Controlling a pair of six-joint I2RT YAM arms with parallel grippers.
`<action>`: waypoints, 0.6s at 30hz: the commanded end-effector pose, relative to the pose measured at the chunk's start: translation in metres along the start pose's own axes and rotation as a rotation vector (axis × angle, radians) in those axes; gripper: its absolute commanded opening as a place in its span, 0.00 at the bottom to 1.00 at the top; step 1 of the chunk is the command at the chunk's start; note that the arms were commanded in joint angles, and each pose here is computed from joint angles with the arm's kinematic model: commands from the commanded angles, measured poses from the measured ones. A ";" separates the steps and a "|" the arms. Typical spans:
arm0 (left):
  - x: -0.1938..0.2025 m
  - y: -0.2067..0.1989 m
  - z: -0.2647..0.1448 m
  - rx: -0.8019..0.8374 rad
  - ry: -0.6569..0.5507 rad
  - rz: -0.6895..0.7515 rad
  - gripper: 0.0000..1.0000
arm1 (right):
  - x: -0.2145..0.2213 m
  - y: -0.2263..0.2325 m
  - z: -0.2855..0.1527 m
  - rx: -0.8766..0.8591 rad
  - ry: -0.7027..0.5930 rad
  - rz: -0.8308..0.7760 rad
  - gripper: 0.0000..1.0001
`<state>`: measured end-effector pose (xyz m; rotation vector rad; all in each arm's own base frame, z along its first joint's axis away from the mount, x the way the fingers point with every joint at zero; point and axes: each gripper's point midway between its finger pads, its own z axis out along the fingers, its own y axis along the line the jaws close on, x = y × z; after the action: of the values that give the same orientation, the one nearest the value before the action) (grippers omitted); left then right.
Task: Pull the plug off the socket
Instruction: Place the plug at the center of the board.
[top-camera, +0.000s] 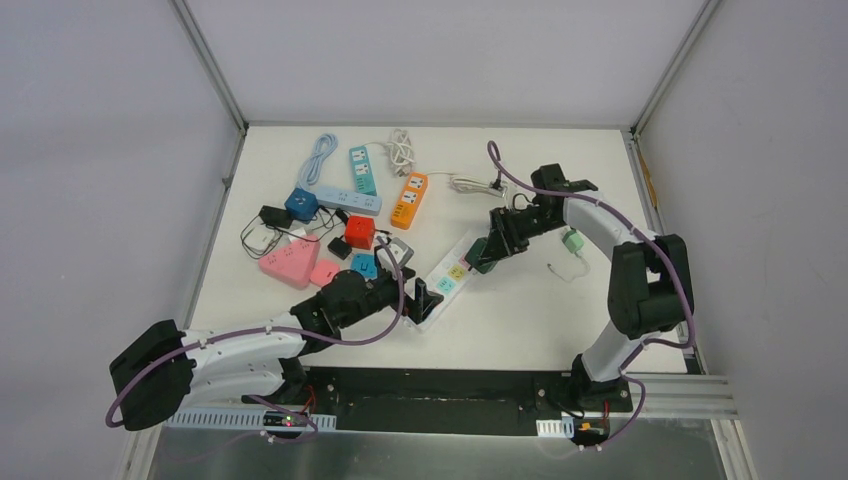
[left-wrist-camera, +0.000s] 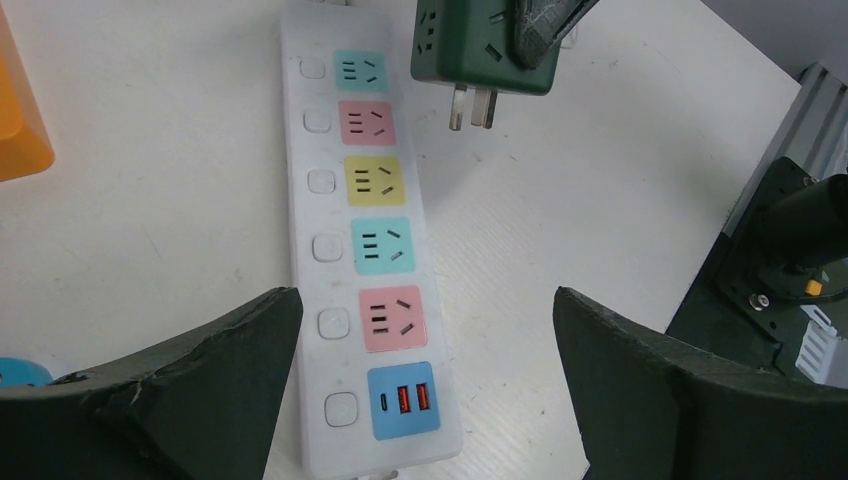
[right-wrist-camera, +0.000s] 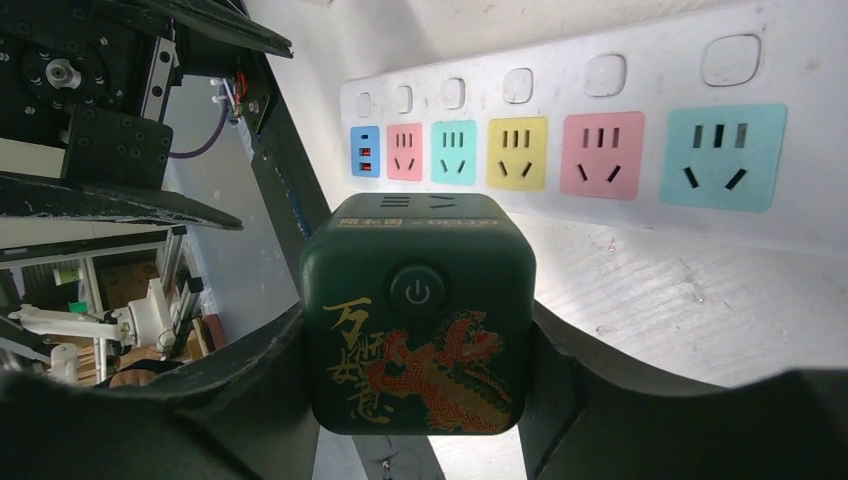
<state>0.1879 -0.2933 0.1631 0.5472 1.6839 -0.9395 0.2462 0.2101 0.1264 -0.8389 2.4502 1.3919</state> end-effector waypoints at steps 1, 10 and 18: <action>-0.022 -0.007 0.007 0.032 -0.042 0.027 0.98 | -0.012 0.016 0.001 -0.075 -0.021 -0.008 0.00; -0.014 -0.008 0.018 0.045 -0.003 0.078 0.99 | -0.011 0.016 0.004 -0.087 -0.007 0.011 0.00; -0.014 -0.010 0.027 0.075 0.017 0.061 0.99 | -0.011 0.017 0.006 -0.111 -0.006 0.033 0.00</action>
<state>0.1929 -0.3085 0.1483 0.6549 1.7190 -0.9068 0.2397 0.2146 0.1204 -0.8157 2.4939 1.4600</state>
